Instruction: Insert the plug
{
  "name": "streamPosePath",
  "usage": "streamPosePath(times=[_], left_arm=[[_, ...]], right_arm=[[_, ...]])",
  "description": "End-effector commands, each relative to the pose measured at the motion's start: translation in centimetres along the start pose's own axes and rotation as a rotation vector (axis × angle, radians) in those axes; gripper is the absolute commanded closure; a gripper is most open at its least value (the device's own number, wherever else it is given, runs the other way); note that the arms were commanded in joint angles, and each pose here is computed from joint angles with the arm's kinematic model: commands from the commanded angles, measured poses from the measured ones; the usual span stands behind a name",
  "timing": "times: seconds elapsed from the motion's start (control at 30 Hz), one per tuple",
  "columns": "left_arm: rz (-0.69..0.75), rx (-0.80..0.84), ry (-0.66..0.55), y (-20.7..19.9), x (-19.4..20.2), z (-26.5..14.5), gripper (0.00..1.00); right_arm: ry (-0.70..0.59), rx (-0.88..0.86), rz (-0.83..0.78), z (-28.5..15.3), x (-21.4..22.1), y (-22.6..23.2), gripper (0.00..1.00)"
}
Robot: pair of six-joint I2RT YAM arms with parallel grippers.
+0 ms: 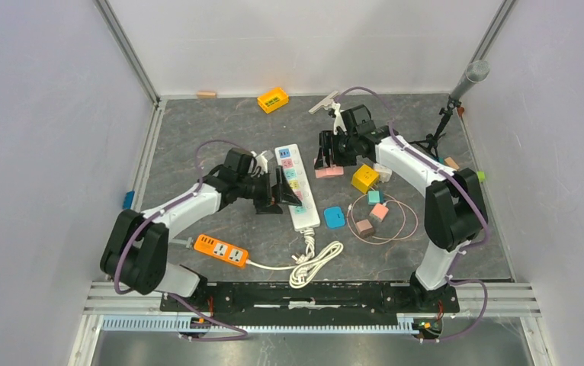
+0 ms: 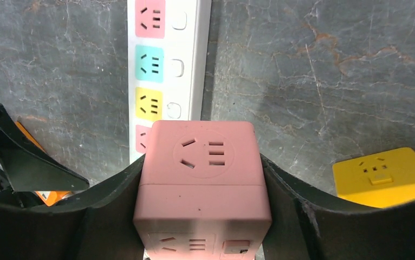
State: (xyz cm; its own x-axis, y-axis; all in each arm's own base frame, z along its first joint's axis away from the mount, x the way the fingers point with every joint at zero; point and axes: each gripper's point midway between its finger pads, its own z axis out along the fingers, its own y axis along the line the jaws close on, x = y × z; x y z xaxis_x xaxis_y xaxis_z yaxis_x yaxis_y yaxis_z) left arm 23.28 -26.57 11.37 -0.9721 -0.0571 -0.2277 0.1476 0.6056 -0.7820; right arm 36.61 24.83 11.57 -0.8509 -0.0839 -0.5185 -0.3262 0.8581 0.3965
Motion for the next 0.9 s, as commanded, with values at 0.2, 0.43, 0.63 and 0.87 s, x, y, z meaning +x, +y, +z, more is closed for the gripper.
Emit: streamPosePath(times=[0.2, 0.43, 0.63, 0.87], left_arm=[[-0.054, -0.136, -0.109, 3.8, -0.6, -3.2, 0.0], [-0.244, -0.078, -0.073, 5.1, -0.1, -0.3, 0.05], [-0.353, -0.065, -0.009, 6.0, 0.1, 3.0, 0.19], [-0.439, -0.07, 0.085, 5.9, 1.5, 7.0, 0.5]], right_arm=[[0.035, -0.122, -0.057, 0.6, -2.3, 2.9, 1.0], [0.149, -0.18, -0.023, 3.0, -1.2, 3.8, 1.0], [0.226, -0.177, -0.003, 4.7, 0.6, 3.6, 1.0], [0.331, -0.16, -0.026, 5.8, 4.2, 3.3, 1.0]])
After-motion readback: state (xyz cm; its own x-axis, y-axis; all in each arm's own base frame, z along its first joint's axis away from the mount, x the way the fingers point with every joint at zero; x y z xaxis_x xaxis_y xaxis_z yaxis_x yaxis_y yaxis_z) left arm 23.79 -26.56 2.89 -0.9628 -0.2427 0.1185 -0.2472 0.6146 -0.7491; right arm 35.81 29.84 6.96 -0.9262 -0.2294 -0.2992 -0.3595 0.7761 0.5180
